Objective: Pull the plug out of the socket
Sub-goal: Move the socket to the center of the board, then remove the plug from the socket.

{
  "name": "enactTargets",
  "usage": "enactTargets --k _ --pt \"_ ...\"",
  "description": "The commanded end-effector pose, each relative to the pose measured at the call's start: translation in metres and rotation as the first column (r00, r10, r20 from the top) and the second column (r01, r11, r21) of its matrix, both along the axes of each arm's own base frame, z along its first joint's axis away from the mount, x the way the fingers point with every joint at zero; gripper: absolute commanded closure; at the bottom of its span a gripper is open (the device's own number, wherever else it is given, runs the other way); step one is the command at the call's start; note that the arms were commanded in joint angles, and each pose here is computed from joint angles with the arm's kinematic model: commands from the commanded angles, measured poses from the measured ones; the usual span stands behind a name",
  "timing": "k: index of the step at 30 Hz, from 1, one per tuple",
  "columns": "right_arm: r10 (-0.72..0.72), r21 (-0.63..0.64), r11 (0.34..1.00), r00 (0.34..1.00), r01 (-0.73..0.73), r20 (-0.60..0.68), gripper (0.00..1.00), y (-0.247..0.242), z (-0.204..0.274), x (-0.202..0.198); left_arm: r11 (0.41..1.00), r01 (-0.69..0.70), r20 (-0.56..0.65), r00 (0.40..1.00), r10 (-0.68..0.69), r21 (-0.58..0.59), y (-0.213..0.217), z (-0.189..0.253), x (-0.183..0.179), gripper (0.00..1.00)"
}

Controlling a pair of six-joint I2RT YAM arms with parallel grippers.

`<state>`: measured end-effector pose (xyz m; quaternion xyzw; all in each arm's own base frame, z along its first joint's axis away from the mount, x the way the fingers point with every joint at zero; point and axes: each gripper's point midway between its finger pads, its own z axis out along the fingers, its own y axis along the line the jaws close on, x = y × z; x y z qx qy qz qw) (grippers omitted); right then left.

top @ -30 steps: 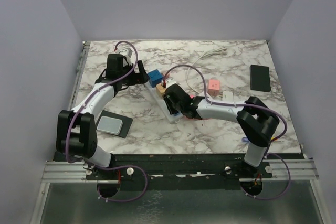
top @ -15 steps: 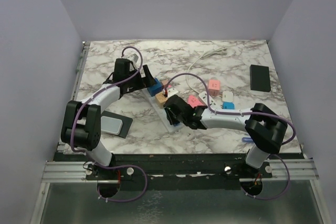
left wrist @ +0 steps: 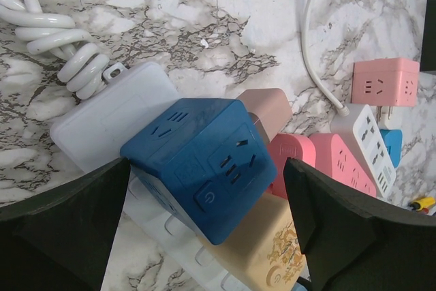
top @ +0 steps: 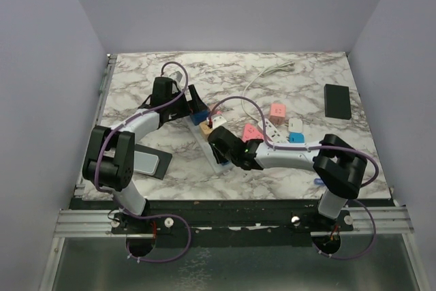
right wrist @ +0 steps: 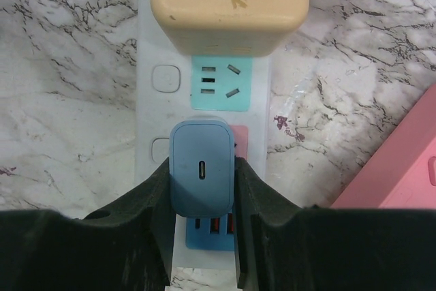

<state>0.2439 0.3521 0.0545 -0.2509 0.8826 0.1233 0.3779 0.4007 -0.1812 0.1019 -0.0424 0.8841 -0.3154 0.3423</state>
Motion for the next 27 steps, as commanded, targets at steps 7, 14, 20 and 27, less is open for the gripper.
enactTargets --k 7,14,20,27 --pt "0.005 -0.055 0.998 0.999 -0.008 -0.049 1.00 0.007 -0.020 -0.014 1.000 -0.016 -0.005 1.000 0.016 0.009 0.000 -0.011 0.011 0.02" --pt "0.017 -0.051 0.998 0.998 -0.020 -0.056 1.00 0.012 -0.021 -0.019 0.999 -0.023 -0.026 0.999 0.024 0.029 0.002 -0.021 0.010 0.05" --pt "-0.041 -0.056 0.998 0.998 0.037 -0.056 1.00 0.007 -0.021 -0.017 0.998 -0.015 -0.039 0.999 0.017 0.061 0.004 -0.028 0.008 0.16" --pt "-0.106 -0.040 0.994 0.992 0.104 -0.070 1.00 0.006 -0.015 -0.011 0.996 0.008 -0.082 0.997 -0.001 0.090 0.005 -0.041 -0.001 0.31"
